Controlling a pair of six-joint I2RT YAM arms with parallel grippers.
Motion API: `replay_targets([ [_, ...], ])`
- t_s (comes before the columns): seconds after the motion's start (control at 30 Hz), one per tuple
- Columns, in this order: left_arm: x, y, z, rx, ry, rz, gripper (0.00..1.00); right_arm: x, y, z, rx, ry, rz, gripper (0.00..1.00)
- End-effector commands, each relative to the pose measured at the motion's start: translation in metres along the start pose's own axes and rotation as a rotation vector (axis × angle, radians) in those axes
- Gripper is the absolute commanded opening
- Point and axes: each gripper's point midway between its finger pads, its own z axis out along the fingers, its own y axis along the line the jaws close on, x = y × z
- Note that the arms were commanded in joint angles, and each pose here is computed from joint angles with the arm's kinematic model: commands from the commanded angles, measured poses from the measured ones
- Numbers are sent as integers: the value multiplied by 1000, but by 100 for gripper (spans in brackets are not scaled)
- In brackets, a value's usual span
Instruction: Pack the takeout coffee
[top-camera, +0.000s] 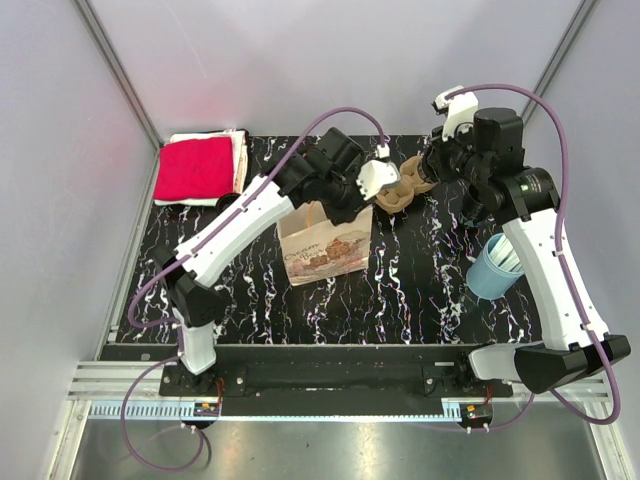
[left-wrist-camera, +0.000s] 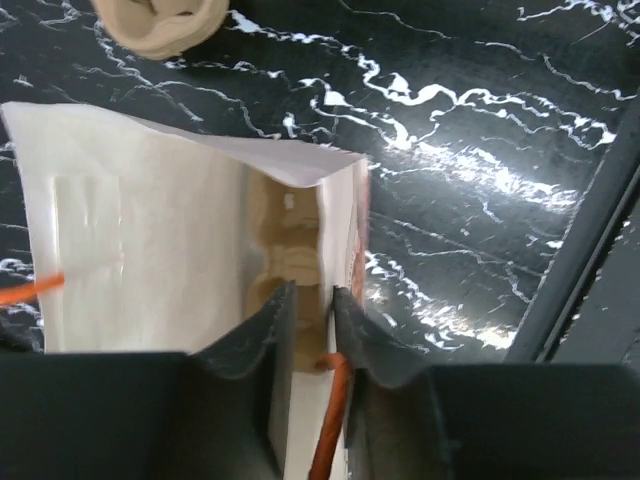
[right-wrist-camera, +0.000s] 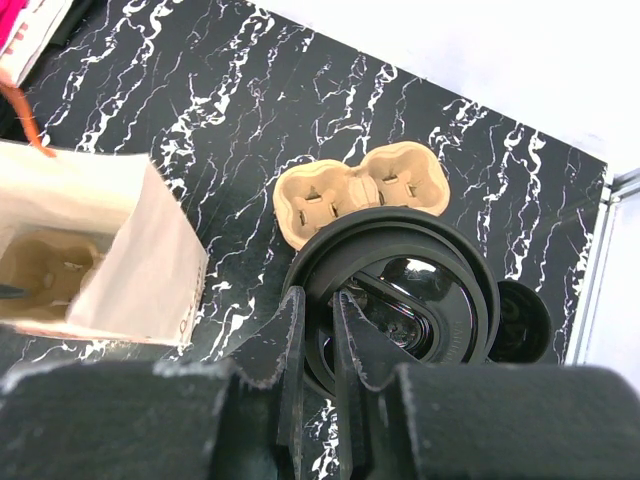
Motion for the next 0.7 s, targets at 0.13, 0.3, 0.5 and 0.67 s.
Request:
replay_targets([
  [0.13, -57, -25, -20, 112, -204, 26, 89, -22, -17, -12, 68, -71, 27, 0],
  [0.3, -94, -16, -55, 59, -344, 66, 99, -26, -12, -15, 46, -64, 82, 0],
  [0.5, -108, 18, -119, -103, -499, 48, 99, -46, 17, -18, -123, -76, 146, 0],
  [0.67, -86, 21, -131, -106, -520, 22, 99, -67, 32, -13, -218, -107, 186, 0],
])
